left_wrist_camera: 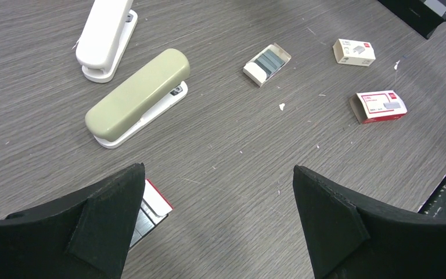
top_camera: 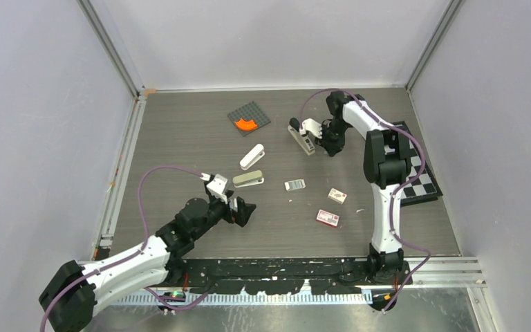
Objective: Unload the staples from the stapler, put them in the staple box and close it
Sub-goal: Pick up the staple from the center of the board.
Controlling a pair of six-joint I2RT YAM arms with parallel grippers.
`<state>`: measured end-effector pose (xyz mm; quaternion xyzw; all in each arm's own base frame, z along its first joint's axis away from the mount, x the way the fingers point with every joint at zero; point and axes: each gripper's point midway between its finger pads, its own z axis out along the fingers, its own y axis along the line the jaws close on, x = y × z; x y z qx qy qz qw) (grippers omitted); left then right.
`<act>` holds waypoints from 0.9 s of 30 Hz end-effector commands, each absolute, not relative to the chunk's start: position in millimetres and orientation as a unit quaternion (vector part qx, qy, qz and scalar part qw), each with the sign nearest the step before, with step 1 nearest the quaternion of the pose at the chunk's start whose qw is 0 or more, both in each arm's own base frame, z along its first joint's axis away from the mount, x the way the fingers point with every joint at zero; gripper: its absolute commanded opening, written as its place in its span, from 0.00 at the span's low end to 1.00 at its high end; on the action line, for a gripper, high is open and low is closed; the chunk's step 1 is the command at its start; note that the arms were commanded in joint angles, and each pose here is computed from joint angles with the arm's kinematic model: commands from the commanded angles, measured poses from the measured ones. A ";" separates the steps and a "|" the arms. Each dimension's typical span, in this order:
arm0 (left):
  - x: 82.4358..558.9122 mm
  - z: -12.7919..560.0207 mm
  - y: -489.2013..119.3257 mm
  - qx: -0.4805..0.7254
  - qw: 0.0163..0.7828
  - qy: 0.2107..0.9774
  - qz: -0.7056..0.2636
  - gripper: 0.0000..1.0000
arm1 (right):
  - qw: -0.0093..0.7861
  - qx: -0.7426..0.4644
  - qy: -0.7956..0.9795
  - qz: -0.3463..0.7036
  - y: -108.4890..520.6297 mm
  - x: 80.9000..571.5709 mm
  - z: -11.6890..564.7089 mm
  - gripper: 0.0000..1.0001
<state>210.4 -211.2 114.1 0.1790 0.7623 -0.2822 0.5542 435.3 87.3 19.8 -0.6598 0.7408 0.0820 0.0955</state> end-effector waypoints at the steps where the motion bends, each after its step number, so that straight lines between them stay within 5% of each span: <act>1: 210.4 134.0 -217.8 0.169 0.576 0.736 -0.313 1.00 | 0.144 -0.620 0.767 0.084 100.4 437.0 53.3 0.16; 12: 199.8 155.4 -232.6 0.152 0.580 0.699 -0.389 1.00 | 0.178 -0.564 0.796 0.129 114.5 408.7 87.6 0.16; 27: 182.2 228.6 -259.8 0.114 0.577 0.599 -0.544 1.00 | 0.158 -0.486 0.803 0.308 185.7 291.3 135.3 0.15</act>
